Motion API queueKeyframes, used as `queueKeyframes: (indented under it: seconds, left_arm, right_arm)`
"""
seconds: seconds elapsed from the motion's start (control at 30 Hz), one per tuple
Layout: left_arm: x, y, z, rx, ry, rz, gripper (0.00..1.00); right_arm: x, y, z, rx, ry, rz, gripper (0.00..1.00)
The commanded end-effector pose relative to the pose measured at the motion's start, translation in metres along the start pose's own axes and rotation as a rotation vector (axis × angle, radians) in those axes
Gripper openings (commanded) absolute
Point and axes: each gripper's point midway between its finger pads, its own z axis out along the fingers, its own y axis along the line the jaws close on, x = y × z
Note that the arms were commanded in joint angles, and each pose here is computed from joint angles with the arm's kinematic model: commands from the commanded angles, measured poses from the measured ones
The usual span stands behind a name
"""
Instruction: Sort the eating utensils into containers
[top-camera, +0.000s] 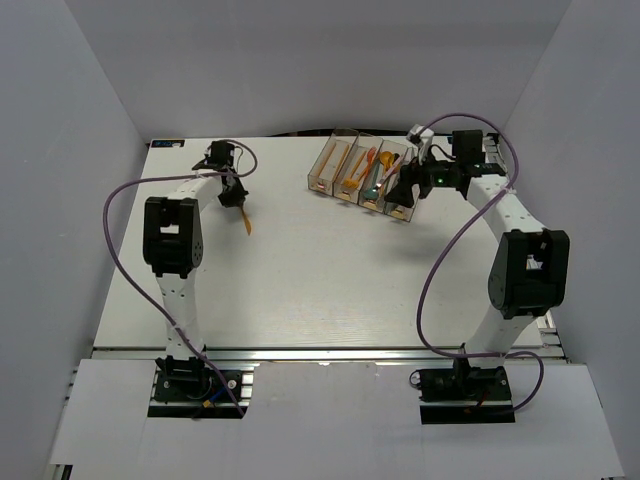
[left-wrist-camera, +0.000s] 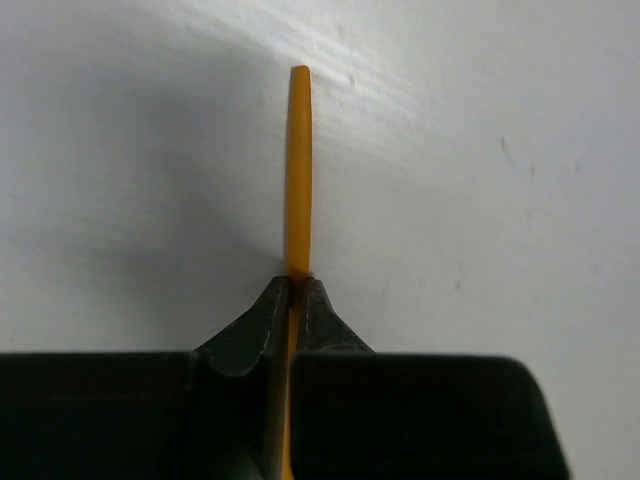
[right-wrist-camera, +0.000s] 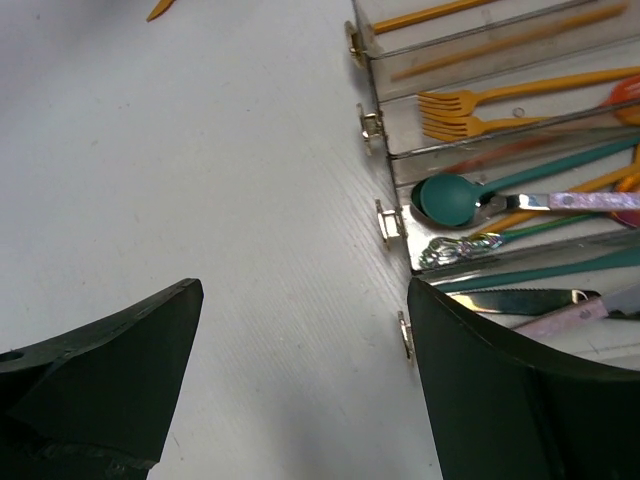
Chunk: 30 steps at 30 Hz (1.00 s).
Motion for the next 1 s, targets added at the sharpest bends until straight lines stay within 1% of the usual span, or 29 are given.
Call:
queueKeyframes:
  seconds: [0.0,0.03,0.07,0.1,0.13,0.17,0.2,0.23,0.27,0.3,0.33,0.37,0.4,0.43,0.5,0.53,0.6,0.63,0.67,0.77,0.8,0.83,0.87,0.97]
  left_arm:
    - [0.039,-0.030,-0.039,0.218,0.163,0.000,0.00]
    - [0.030,-0.044,-0.049,0.297,0.130,-0.001,0.00]
    - [0.038,-0.049,-0.058,0.349,0.145,-0.006,0.00]
    - [0.029,-0.063,-0.082,0.432,0.110,-0.003,0.00]
    - [0.026,-0.085,-0.101,0.572,0.094,0.017,0.00]
    - [0.044,-0.086,-0.106,0.613,0.125,0.014,0.00]
    - [0.033,-0.103,-0.132,0.720,0.052,0.037,0.00]
    - [0.043,-0.113,-0.149,0.815,0.076,0.035,0.00]
    - [0.070,-0.108,-0.148,0.837,0.122,0.022,0.00]
    - [0.076,-0.111,-0.156,0.881,0.108,0.028,0.00]
    - [0.072,-0.126,-0.180,0.981,0.061,0.032,0.00]
    - [0.093,-0.120,-0.177,0.981,0.094,0.016,0.00]
    - [0.099,-0.122,-0.182,1.006,0.089,0.016,0.00]
    - [0.103,-0.131,-0.196,1.053,0.083,0.023,0.00]
    - [0.113,-0.139,-0.202,1.068,0.096,0.046,0.00]
    - [0.121,-0.149,-0.211,1.093,0.103,0.075,0.00]
    - [0.127,-0.164,-0.222,1.119,0.102,0.106,0.00]
    - [0.127,-0.168,-0.225,1.122,0.095,0.113,0.00]
    - [0.126,-0.172,-0.228,1.125,0.093,0.106,0.00]
    - [0.122,-0.183,-0.236,1.137,0.078,0.108,0.00]
    - [0.120,-0.187,-0.240,1.147,0.069,0.114,0.00]
    - [0.120,-0.190,-0.241,1.151,0.068,0.117,0.00]
    - [0.121,-0.192,-0.240,1.151,0.075,0.117,0.00]
    - [0.122,-0.197,-0.241,1.156,0.080,0.118,0.00]
  right_arm:
    - [-0.014,0.047,0.009,-0.117,0.002,-0.101,0.90]
    - [-0.011,0.055,0.012,-0.135,0.012,-0.117,0.89]
    - [-0.010,0.061,0.015,-0.150,0.011,-0.129,0.90]
    - [-0.011,0.073,0.021,-0.185,0.009,-0.119,0.89]
    - [-0.011,0.079,0.025,-0.219,0.001,-0.094,0.89]
    - [-0.016,0.085,0.027,-0.254,-0.012,-0.043,0.89]
    - [-0.019,0.088,0.030,-0.283,-0.021,-0.008,0.89]
    - [-0.016,0.085,0.038,-0.296,-0.010,0.037,0.89]
    - [-0.028,0.084,0.040,-0.303,-0.023,0.039,0.89]
    - [-0.031,0.088,0.044,-0.319,-0.012,0.085,0.89]
    - [-0.028,0.087,0.052,-0.340,0.001,0.126,0.87]
    - [-0.038,0.090,0.057,-0.356,-0.006,0.137,0.84]
    - [-0.040,0.094,0.060,-0.377,0.003,0.206,0.81]
    - [-0.039,0.095,0.067,-0.398,0.006,0.242,0.75]
    - [-0.041,0.102,0.076,-0.420,0.014,0.298,0.72]
    - [-0.044,0.104,0.082,-0.423,0.013,0.348,0.71]
    - [-0.040,0.110,0.090,-0.453,0.019,0.415,0.74]
    - [-0.042,0.112,0.092,-0.452,0.027,0.509,0.77]
    - [-0.046,0.110,0.096,-0.456,-0.002,0.490,0.77]
    - [-0.040,0.110,0.102,-0.442,0.003,0.555,0.81]
    - [-0.034,0.110,0.103,-0.440,0.010,0.590,0.83]
    - [-0.032,0.112,0.103,-0.448,0.013,0.610,0.89]
    - [-0.038,0.112,0.103,-0.452,-0.008,0.630,0.89]
    - [-0.031,0.110,0.107,-0.441,-0.004,0.679,0.89]
